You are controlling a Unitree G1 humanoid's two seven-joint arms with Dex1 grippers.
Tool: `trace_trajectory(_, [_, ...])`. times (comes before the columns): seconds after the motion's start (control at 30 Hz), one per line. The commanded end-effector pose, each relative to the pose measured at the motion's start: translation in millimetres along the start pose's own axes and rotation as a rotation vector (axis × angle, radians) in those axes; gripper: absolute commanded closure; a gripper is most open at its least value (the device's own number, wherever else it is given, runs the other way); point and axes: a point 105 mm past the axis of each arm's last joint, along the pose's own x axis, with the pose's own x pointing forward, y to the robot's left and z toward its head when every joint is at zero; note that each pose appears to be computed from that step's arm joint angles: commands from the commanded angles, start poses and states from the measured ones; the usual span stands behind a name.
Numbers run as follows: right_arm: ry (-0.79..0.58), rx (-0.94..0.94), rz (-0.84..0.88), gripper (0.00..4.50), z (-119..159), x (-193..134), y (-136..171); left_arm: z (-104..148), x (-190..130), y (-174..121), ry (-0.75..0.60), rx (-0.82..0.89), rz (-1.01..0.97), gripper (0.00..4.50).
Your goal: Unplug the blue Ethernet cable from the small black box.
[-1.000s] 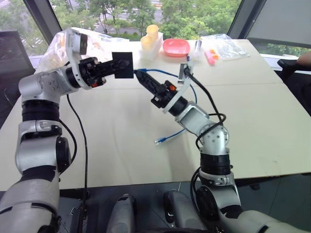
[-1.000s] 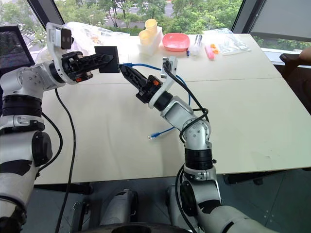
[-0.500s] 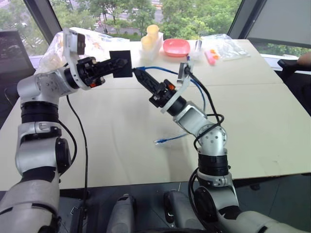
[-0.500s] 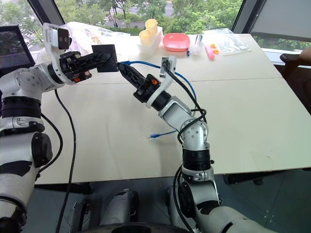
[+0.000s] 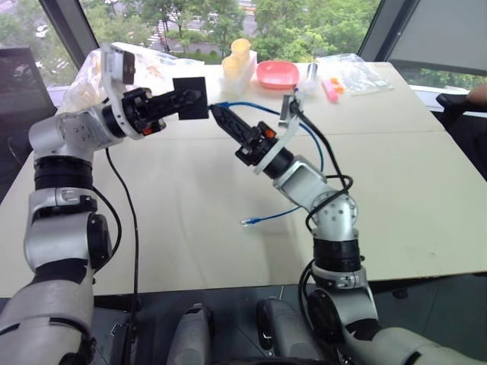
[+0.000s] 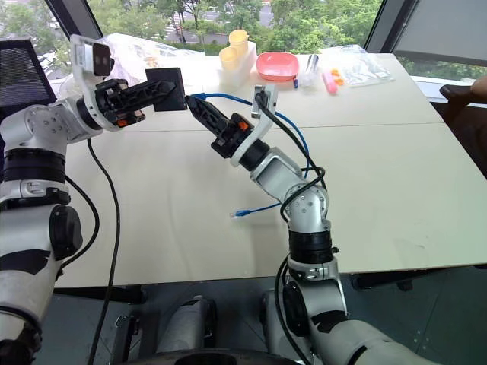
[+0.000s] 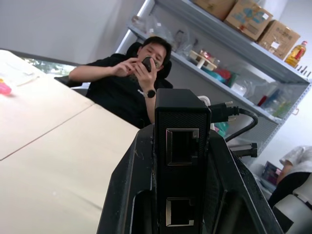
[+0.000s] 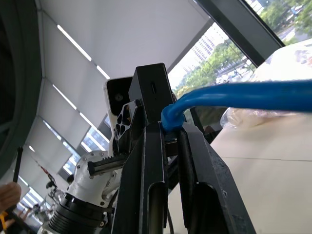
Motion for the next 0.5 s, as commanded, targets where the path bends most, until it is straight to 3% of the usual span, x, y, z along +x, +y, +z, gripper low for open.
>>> trace_trajectory(0.03, [-0.193,-0.021,-0.172,4.48,52,-45,-38,27,-23,-9,-0.060,0.089,0.050,3.98])
trace_trajectory(0.37, [-0.361,0.309,-0.047,4.48,62,-49,-28,38,-18,-16,-0.189,0.045,0.000,3.98])
trace_trajectory(0.5, [-0.370,0.320,-0.051,4.48,58,-53,-30,34,-15,-17,-0.202,0.002,-0.001,3.98])
